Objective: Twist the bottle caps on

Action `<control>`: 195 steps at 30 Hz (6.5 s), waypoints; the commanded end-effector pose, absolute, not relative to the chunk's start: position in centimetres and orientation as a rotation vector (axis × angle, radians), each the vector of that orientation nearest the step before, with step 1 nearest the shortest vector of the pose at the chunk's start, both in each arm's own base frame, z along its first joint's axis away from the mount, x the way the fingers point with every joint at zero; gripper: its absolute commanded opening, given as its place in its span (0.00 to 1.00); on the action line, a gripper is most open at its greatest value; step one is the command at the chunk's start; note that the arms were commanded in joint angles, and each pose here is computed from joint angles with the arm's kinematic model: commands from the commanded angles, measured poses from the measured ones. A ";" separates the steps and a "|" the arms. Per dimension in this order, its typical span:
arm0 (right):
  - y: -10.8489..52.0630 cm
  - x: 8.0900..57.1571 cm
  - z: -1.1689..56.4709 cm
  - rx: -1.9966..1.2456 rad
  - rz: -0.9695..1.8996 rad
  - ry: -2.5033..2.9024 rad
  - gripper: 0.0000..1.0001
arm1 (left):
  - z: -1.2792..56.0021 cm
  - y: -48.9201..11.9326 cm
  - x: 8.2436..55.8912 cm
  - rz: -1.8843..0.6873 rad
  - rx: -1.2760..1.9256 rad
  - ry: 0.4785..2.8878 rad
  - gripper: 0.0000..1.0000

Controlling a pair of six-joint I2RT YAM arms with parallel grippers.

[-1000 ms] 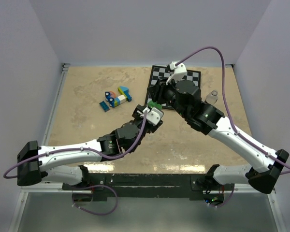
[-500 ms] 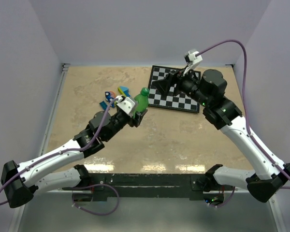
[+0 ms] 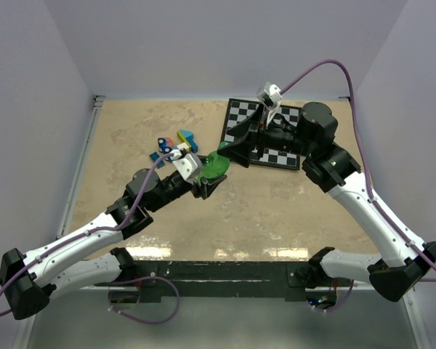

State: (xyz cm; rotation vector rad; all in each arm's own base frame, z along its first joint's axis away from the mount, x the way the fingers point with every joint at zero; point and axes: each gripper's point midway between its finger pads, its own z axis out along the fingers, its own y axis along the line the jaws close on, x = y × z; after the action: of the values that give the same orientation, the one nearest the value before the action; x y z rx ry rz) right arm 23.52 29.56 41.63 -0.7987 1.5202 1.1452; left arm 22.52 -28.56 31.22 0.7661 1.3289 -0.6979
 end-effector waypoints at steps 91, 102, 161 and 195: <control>15.9 37.4 24.3 0.092 0.162 1.831 0.86 | 25.5 -6.4 27.7 -0.009 0.087 1.499 1.00; 4.4 39.7 26.3 0.253 -0.120 1.970 0.88 | 25.7 -7.1 27.8 -0.039 0.117 1.507 1.00; -2.9 41.8 32.8 0.220 -0.004 1.894 0.00 | 27.9 -13.2 27.1 -0.251 0.443 1.397 1.00; 30.1 26.5 37.2 -0.694 1.017 1.738 0.00 | 32.9 -25.0 24.1 -0.670 0.997 1.103 1.00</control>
State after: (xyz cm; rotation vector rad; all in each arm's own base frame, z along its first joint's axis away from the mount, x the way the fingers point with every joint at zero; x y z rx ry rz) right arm 27.26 28.86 36.34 -0.6786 1.7660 0.9658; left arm 24.63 -23.89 30.06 1.0040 1.1908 -0.6399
